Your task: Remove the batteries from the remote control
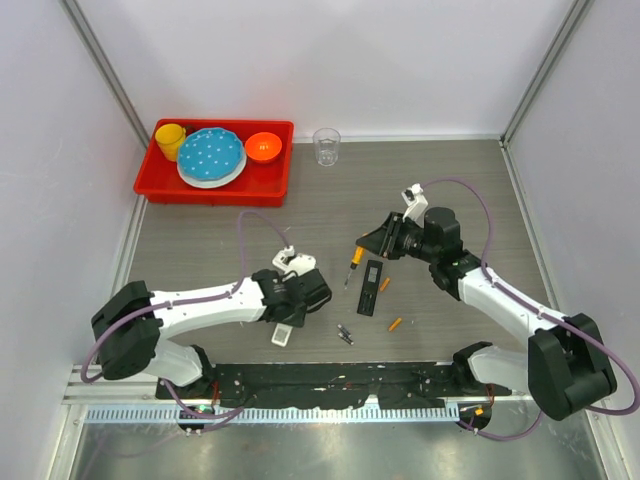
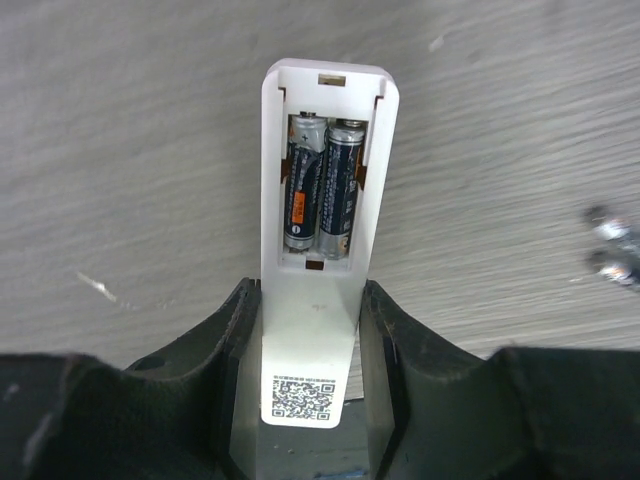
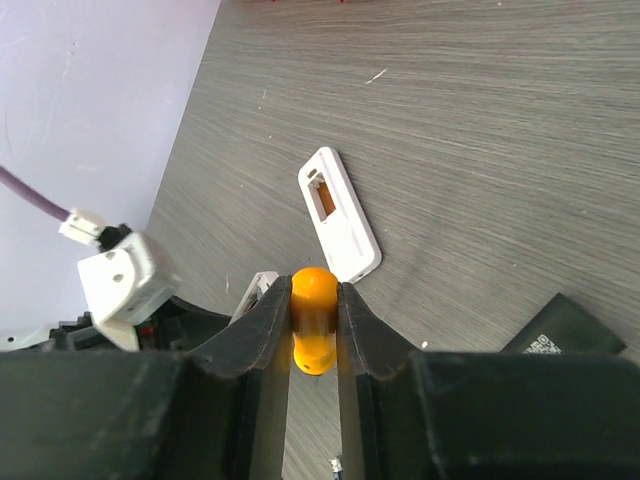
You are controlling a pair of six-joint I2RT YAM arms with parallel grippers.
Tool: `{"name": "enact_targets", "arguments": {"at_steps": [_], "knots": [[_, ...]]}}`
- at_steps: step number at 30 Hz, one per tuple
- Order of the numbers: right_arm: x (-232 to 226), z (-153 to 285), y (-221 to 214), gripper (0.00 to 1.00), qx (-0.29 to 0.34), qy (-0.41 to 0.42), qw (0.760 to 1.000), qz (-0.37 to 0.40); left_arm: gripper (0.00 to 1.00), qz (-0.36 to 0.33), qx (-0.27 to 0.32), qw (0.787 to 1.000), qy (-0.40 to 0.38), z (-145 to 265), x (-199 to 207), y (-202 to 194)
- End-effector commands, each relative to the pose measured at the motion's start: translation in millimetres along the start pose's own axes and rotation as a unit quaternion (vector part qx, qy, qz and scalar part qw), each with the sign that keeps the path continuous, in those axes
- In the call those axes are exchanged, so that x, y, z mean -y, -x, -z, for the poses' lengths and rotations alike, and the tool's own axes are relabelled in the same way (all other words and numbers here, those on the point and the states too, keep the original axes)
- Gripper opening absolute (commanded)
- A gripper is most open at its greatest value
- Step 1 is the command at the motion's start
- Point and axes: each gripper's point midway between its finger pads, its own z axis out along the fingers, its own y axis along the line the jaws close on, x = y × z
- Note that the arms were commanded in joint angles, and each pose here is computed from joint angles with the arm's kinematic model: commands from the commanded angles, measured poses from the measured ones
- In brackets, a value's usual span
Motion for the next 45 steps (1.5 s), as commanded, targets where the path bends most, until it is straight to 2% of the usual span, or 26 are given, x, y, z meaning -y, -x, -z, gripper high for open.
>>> {"name": "enact_targets", "arguments": {"at_steps": [1,5,8,10,12,16,18,19,20,22,25,26,35,45], "knots": [[2,8,19,0.01,0.036,-0.022,0.999,0.02,0.0,-0.054,0.08,0.995,-0.03,16,25,55],[20,15,23,0.01,0.052,-0.061,0.997,0.011,0.0,-0.108,0.109,0.984,-0.087,20,58,78],[33,18,25,0.01,0.06,-0.086,0.994,0.002,0.02,-0.158,0.106,0.976,-0.108,17,75,83],[40,21,25,0.01,0.064,-0.105,0.992,-0.002,0.04,-0.195,0.083,0.97,-0.12,5,86,76],[44,22,26,0.01,0.065,-0.113,0.992,-0.006,0.06,-0.228,0.068,0.965,-0.112,-9,92,74],[47,22,28,0.01,0.068,-0.117,0.991,-0.007,0.08,-0.254,0.05,0.961,-0.099,-24,101,75],[47,22,28,0.01,0.066,-0.117,0.991,-0.006,0.13,-0.259,0.041,0.961,-0.092,-31,102,72],[48,22,29,0.01,0.067,-0.117,0.991,-0.005,0.17,-0.258,0.041,0.961,-0.093,-32,104,73],[48,22,28,0.01,0.065,-0.116,0.991,-0.005,0.33,-0.259,0.038,0.961,-0.095,-33,104,72],[49,22,27,0.01,0.064,-0.118,0.991,-0.006,0.57,-0.255,0.036,0.961,-0.097,-33,105,71],[48,21,28,0.01,0.064,-0.116,0.991,-0.003,0.73,-0.249,0.041,0.963,-0.098,-30,100,70],[48,21,28,0.01,0.064,-0.117,0.991,0.0,0.74,-0.248,0.045,0.963,-0.094,-29,98,70],[43,19,30,0.01,0.059,-0.103,0.993,0.013,0.73,-0.215,0.053,0.965,-0.138,-12,84,48],[37,6,21,0.01,0.036,-0.085,0.996,0.012,0.67,-0.21,0.045,0.959,-0.182,-23,83,20]]}}
